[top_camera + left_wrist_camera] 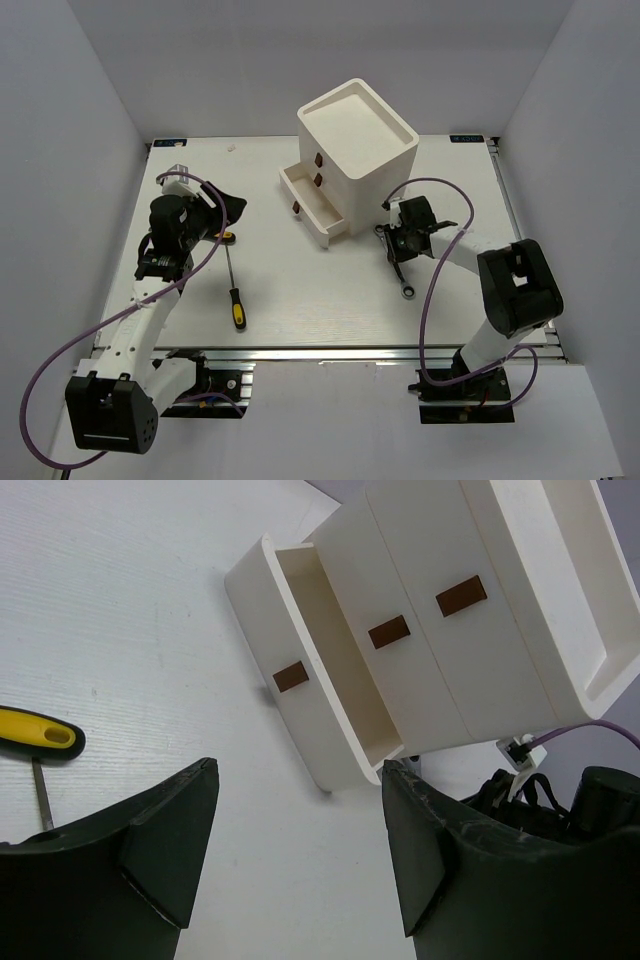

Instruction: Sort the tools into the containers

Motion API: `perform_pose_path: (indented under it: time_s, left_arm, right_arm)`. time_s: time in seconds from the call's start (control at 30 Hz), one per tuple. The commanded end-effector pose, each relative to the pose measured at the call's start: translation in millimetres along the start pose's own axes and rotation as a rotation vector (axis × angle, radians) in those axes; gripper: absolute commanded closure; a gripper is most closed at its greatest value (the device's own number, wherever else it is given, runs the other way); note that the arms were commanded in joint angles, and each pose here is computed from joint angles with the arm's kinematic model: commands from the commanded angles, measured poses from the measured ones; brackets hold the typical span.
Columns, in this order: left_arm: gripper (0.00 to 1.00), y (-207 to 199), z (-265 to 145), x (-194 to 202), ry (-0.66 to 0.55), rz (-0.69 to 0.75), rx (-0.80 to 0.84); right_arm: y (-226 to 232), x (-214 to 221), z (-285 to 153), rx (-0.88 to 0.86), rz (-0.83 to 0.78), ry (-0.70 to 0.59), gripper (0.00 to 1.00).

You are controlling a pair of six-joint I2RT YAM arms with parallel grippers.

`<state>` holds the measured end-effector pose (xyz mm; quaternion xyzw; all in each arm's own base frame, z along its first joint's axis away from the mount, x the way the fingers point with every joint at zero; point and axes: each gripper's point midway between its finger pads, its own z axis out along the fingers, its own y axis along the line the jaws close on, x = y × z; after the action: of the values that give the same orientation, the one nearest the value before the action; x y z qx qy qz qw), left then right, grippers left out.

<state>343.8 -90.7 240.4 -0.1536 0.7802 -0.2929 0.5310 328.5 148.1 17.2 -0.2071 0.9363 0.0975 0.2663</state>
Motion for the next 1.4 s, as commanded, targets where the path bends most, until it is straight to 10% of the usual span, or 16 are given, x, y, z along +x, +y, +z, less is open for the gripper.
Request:
perform_pose_path:
  time_s: [0.0,0.5,1.07,1.37]
  left_arm:
    - [0.24,-1,-1,-3,-0.012,0.001,0.000]
    - [0.24,-1,0,0,-0.007,0.004,0.008]
    - [0.23,4,-6,-1,-0.026,0.015,-0.014]
    - [0.23,4,-7,-1,-0.027,0.015,-0.016]
  right_arm:
    - [7,52,-5,-0.029,-0.010,0.154,0.82]
    - [8,79,-21,-0.110,-0.221,0.377,0.95]
    - [9,104,-8,-0.067,-0.300,0.450,0.58]
    - [10,110,-7,-0.076,-0.313,0.465,0.87]
